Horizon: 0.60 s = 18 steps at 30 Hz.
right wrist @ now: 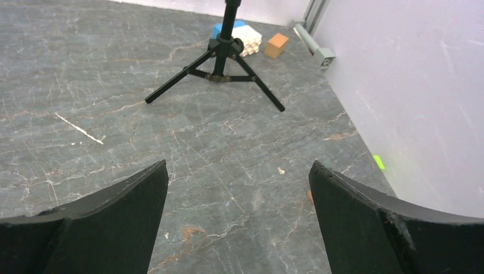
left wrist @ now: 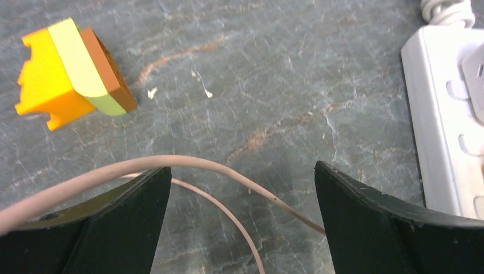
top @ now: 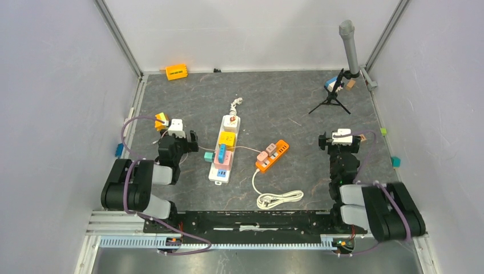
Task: Insert the plug
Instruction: Reset both arms
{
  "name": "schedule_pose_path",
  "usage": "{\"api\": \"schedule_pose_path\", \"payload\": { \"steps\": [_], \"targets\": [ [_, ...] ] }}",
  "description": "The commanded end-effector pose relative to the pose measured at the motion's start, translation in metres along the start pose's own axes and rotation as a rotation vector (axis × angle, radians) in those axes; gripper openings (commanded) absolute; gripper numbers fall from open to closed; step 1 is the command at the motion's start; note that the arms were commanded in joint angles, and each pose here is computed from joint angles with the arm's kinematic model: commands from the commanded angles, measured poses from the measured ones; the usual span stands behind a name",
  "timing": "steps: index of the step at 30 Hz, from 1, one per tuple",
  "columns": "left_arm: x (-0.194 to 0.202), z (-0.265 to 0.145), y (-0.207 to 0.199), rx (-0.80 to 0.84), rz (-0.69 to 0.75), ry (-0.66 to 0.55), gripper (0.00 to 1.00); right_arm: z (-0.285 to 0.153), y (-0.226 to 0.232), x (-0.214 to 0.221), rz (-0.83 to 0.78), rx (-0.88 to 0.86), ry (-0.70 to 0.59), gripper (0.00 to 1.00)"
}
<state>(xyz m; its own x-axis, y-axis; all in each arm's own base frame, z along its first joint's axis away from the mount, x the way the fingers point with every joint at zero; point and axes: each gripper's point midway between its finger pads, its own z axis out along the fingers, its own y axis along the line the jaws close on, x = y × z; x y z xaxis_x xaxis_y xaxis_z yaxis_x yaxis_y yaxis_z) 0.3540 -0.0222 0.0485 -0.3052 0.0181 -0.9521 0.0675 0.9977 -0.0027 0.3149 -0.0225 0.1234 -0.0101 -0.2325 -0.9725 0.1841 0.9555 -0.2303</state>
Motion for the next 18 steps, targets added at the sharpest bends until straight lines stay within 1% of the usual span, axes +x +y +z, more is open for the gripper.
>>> {"api": "schedule_pose_path", "payload": {
  "steps": [1,2,3,4,5,6,9,12,14,18],
  "targets": [
    [-0.049,0.008,0.015,-0.074,0.005,-0.169,1.0,-0.027,0.005,0.026,-0.01,-0.068,-0.007,0.98],
    [-0.045,0.009,0.015,-0.076,0.004,-0.139,1.0,-0.023,0.001,0.028,-0.001,-0.041,0.006,0.98],
    [-0.046,0.012,0.015,-0.076,0.005,-0.138,1.0,-0.017,0.004,0.043,-0.013,-0.043,0.09,0.98],
    [-0.047,0.012,0.017,-0.089,0.004,-0.149,1.0,-0.014,0.004,0.044,-0.012,-0.04,0.102,0.98],
    [-0.048,0.011,0.018,-0.093,0.004,-0.149,1.0,-0.017,0.002,0.038,-0.012,-0.033,0.065,0.98],
    [-0.046,0.009,0.016,-0.083,0.005,-0.146,1.0,-0.018,0.0,0.038,-0.006,-0.022,0.061,0.98],
    [-0.05,0.002,0.01,-0.06,0.02,-0.2,1.0,-0.016,0.0,0.04,-0.005,-0.016,0.077,0.98],
    [-0.049,0.004,0.005,-0.031,0.034,-0.189,1.0,-0.017,-0.001,0.04,-0.006,-0.016,0.075,0.98],
    [-0.047,0.009,0.005,-0.03,0.039,-0.16,1.0,-0.017,-0.001,0.04,-0.005,-0.014,0.073,0.98],
    [-0.047,0.009,0.008,-0.05,0.029,-0.16,1.0,-0.017,-0.001,0.04,-0.006,-0.015,0.074,0.98]
  ]
}}
